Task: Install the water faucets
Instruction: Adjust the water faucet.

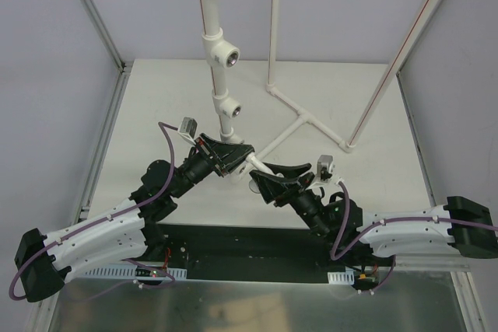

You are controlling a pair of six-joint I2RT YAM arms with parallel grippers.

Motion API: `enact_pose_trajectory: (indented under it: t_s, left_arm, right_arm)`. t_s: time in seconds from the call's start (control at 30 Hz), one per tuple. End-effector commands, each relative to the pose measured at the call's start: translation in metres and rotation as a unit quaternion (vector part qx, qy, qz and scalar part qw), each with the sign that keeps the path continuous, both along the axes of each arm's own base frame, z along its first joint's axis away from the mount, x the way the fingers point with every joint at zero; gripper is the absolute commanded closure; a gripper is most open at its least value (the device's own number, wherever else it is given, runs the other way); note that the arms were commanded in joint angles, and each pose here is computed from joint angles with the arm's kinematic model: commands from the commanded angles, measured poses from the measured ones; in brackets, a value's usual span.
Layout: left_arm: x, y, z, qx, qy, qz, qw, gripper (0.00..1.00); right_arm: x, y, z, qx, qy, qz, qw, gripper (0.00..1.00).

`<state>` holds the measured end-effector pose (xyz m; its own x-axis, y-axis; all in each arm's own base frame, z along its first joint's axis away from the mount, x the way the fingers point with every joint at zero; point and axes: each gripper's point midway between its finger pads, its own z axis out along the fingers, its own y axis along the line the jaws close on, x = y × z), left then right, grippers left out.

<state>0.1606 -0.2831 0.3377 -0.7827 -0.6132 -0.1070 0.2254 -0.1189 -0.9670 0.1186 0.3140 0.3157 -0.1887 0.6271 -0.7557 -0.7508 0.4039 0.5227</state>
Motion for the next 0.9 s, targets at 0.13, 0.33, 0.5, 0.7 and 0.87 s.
enact_pose_trajectory:
  t_s: [0.13,0.33,0.5,0.7,0.87]
  left_arm:
    - [-0.0049,0.005,0.0231,-0.042,-0.019,-0.004,0.999,1.0]
    - [-0.0044,0.0051,0.0237,-0.043,-0.02,-0.003,0.999,1.0]
    - [-0.0045,0.0048,0.0241,-0.043,-0.019,-0.004,0.999,1.0]
    - [-0.0044,0.0039,0.0225,-0.042,-0.017,-0.005,0.999,1.0]
    - [-0.0032,0.0026,0.0204,-0.041,-0.013,-0.005,0.999,1.0]
  right_arm:
    - [-0.0066,-0.0062,0.0334,0.063,-0.008,0.019,0.998,0.47]
    - [-0.0053,-0.0043,0.0327,0.061,-0.006,0.016,0.998,0.49]
    - [-0.0043,-0.0017,0.0336,0.058,-0.006,0.012,0.998,0.75]
    - [-0.0043,0.0,0.0346,0.06,-0.006,0.013,0.998,1.0]
    - [-0.0047,-0.001,0.0374,0.063,-0.008,0.014,0.998,1.0]
